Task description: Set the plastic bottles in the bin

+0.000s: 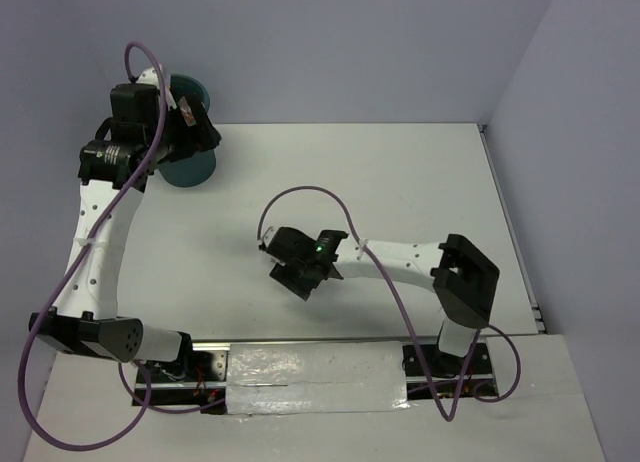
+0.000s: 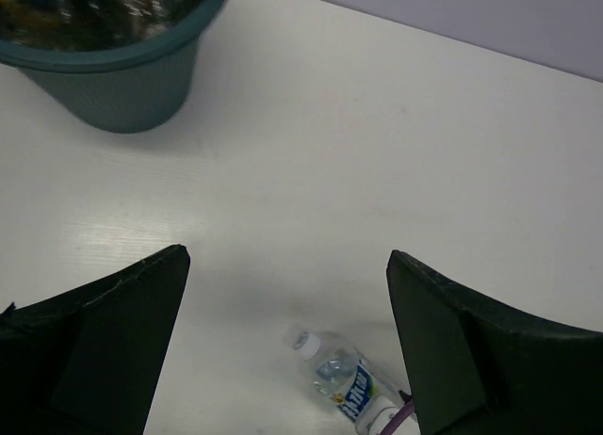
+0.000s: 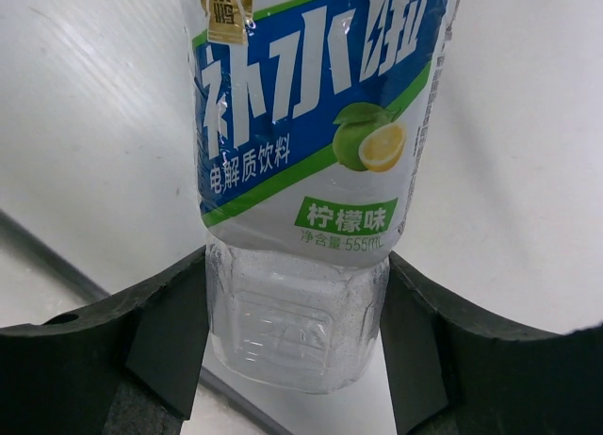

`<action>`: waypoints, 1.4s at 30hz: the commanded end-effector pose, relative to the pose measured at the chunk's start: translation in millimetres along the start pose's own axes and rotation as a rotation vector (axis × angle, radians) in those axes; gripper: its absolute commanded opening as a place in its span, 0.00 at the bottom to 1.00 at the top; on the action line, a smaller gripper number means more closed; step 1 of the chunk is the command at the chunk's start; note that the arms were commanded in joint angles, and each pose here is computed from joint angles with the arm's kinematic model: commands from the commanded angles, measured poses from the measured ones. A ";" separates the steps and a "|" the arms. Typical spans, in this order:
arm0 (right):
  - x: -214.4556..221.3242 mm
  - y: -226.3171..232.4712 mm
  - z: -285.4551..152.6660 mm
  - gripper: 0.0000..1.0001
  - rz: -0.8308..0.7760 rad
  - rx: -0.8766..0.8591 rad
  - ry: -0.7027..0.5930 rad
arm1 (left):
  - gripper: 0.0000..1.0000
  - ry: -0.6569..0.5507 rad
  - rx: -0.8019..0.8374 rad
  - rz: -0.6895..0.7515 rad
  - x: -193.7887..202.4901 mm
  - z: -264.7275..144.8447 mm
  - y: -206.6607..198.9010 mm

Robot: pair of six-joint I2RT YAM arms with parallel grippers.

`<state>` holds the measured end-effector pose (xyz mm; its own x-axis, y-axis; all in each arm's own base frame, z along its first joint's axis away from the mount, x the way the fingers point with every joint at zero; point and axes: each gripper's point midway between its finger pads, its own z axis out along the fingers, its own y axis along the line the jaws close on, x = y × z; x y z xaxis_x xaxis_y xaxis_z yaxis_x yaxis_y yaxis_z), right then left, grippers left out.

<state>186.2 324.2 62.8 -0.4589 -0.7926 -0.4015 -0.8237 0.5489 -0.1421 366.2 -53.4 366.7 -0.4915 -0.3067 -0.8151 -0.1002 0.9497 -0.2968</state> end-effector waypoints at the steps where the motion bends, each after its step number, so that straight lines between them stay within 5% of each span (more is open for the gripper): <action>1: -37.4 -18.6 -47.9 0.55 0.079 0.042 -0.177 | 0.99 0.060 0.219 -0.084 16.4 -4.2 -38.4; 13: -74.7 -34.4 -84.4 0.55 0.211 0.035 -0.354 | 0.99 0.250 0.521 -0.386 73.7 4.7 -84.2; 27: -83.2 -29.4 -85.3 0.55 0.252 -0.016 -0.396 | 0.99 0.449 0.436 -0.561 147.3 34.1 -64.0; 35: -88.1 -34.0 -82.9 0.55 0.255 -0.006 -0.392 | 0.93 0.472 0.455 -0.590 159.8 35.3 -63.8; 42: -88.6 -34.1 -75.2 0.55 0.249 -0.016 -0.374 | 0.73 0.477 0.442 -0.559 162.3 36.5 -61.4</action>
<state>219.2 340.4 151.1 -0.5186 -0.5312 -0.6700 -0.7078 0.7063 -0.0120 323.4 -163.3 215.7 -0.7962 -0.5785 -0.1775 -0.2038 0.5326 -0.8215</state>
